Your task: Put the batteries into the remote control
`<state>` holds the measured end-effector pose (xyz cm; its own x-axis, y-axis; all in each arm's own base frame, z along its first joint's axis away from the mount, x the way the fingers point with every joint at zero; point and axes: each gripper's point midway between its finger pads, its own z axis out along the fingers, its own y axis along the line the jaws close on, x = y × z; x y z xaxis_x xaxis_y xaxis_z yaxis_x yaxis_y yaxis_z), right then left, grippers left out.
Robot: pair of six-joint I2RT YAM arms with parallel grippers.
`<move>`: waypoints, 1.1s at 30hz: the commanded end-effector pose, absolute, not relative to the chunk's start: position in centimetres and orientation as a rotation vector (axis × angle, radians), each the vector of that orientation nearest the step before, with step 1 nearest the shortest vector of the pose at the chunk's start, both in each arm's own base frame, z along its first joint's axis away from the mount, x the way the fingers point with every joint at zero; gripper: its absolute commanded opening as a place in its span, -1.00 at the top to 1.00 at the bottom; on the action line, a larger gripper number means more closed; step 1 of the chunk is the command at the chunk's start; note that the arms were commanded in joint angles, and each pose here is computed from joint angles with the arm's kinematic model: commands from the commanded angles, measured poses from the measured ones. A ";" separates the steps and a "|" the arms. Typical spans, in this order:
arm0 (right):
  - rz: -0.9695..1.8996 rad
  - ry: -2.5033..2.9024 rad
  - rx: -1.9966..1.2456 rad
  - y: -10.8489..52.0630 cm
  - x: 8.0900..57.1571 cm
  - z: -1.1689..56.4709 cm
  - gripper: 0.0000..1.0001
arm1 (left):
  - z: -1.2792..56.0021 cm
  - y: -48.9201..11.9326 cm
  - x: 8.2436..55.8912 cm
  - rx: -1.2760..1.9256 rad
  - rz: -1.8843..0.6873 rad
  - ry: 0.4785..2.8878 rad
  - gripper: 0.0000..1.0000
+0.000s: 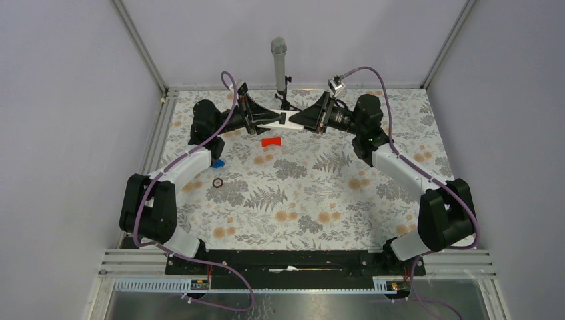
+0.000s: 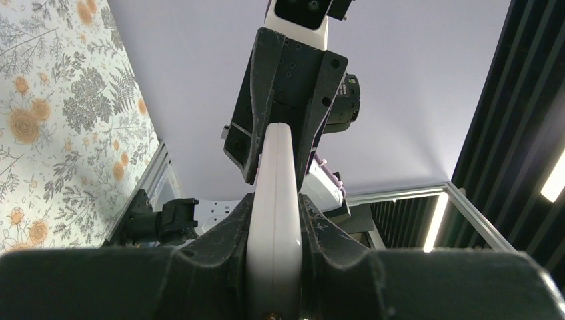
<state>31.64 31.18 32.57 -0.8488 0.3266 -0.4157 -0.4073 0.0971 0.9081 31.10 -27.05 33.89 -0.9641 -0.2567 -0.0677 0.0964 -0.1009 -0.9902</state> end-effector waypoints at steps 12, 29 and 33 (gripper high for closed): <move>1.708 1.751 -0.292 31.7 29.8 34.3 -0.78 | 32.8 -28.1 28.6 0.060 -1.991 2.039 1.00; 1.674 1.693 -0.712 28.7 24.2 33.3 -0.56 | 34.7 -26.8 25.4 0.469 -1.935 1.937 1.00; 1.665 1.753 -0.770 28.8 24.4 31.8 -0.25 | 35.6 -26.5 24.4 0.549 -1.917 1.883 1.00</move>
